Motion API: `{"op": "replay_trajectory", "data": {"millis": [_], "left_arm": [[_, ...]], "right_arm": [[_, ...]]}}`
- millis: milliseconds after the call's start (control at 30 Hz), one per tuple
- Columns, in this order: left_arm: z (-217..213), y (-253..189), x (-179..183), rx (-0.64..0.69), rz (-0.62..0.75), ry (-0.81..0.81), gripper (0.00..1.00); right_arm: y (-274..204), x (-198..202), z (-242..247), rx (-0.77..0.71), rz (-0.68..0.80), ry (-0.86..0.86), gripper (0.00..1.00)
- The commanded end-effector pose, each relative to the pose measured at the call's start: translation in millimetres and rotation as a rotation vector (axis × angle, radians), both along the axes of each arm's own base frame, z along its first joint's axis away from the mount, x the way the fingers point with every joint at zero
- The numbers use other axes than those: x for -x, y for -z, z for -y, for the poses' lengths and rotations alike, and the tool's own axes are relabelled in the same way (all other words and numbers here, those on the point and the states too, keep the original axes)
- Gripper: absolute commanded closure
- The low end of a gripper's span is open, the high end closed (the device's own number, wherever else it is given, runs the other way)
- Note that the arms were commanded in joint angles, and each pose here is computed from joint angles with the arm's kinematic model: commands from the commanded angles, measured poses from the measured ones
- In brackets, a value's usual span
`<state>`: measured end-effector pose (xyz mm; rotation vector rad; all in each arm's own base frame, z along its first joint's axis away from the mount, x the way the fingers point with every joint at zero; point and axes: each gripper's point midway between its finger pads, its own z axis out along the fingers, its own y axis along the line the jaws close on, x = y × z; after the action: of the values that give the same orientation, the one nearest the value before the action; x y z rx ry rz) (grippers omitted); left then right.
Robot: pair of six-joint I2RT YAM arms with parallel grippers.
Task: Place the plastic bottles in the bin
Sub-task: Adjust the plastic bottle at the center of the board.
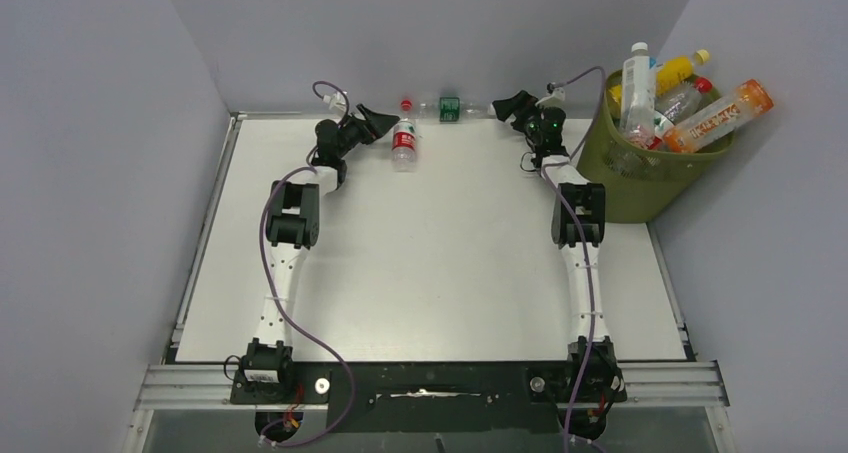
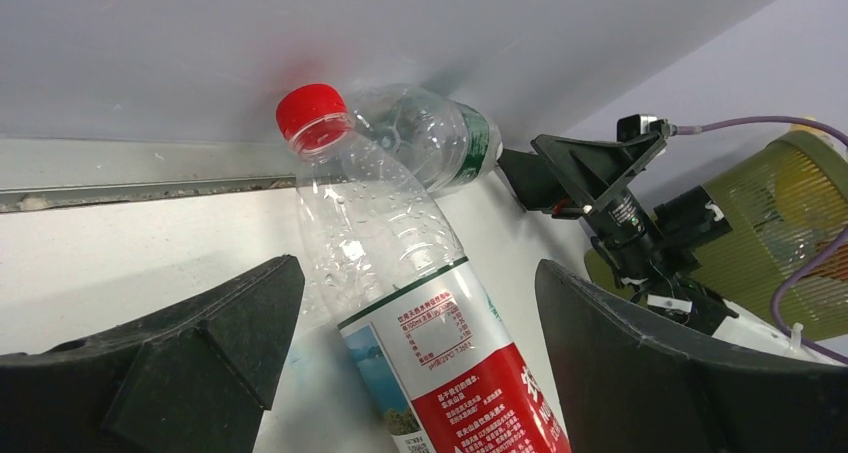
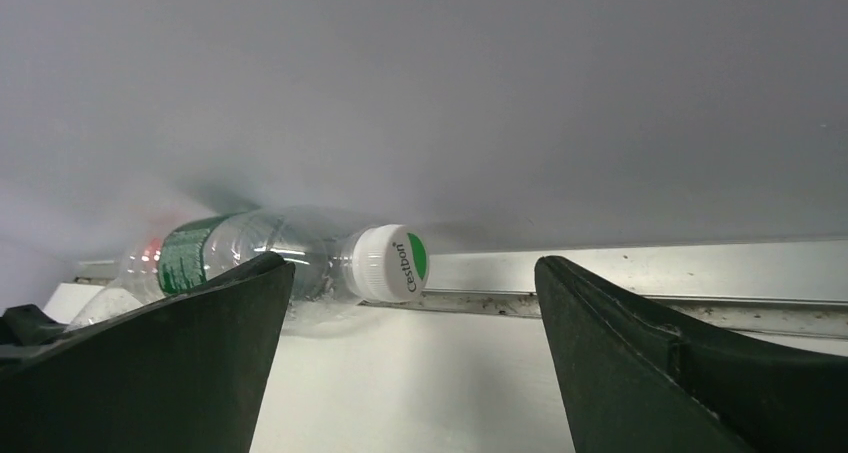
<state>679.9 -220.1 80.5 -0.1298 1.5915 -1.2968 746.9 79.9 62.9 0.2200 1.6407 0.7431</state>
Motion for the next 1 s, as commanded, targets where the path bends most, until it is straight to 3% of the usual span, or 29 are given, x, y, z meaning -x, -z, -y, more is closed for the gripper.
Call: {"op": "replay_trajectory", "data": {"millis": [0, 433, 533, 767, 967], "left_arm": [[-6, -19, 0, 0.005, 0.049, 0.007, 0.11], [-7, -24, 0, 0.007, 0.051, 0.019, 0.11], [-9, -25, 0, 0.003, 0.048, 0.02, 0.11], [-23, -25, 0, -0.01, 0.037, 0.001, 0.11], [-47, -27, 2, -0.016, 0.034, -0.035, 0.11]], "right_arm": [[1, -5, -21, -0.099, 0.003, 0.003, 0.02], [-5, 16, -119, -0.148, 0.039, -0.181, 0.01], [-14, 45, -148, -0.13, 0.07, -0.283, 0.03], [-37, 121, -223, 0.059, 0.127, -0.511, 0.06], [-43, 163, -223, 0.116, 0.109, -0.555, 0.09]]}}
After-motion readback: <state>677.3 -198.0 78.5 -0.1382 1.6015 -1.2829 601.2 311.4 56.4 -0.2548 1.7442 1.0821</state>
